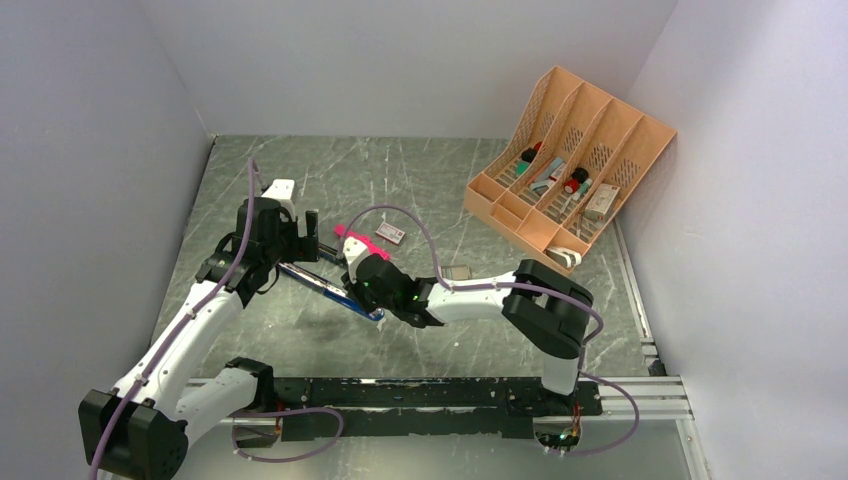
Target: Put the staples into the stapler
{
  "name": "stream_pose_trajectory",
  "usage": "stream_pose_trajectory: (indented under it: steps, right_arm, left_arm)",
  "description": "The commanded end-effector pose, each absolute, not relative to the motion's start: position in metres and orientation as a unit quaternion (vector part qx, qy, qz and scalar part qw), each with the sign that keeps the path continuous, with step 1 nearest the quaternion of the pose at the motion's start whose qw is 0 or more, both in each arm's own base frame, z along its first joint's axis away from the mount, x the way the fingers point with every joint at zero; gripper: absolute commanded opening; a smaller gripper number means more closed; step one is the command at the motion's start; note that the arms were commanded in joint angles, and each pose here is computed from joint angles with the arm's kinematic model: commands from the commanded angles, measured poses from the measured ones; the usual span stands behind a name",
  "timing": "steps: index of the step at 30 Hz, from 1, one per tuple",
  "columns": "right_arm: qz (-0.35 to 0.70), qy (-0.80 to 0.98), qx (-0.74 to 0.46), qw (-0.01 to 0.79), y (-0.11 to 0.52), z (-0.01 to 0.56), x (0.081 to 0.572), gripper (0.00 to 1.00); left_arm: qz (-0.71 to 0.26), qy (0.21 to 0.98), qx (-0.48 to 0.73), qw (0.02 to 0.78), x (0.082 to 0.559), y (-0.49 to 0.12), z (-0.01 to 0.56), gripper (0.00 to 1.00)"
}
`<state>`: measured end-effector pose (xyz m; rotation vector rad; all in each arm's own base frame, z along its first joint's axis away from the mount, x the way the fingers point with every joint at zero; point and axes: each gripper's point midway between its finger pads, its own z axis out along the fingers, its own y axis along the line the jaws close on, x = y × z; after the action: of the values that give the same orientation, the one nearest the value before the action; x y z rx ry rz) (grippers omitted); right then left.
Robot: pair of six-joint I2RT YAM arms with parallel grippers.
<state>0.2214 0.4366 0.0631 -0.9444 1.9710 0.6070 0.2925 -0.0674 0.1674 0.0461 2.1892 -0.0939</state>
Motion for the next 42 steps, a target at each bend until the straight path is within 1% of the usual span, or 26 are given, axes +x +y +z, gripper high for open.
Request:
stream_pose_trajectory:
  steps: [1,42]
  right_arm:
    - [0.238,0.793,-0.371,0.421,0.441,0.062,0.226,0.0]
    - [0.232,0.798,-0.394,0.392,0.441,0.048,0.22,0.0]
  left_arm:
    - [-0.046,0.881,0.023,0.47,0.294,-0.071,0.173,0.98]
    - [-0.047,0.881,0.025,0.469,0.294,-0.071,0.173,0.98]
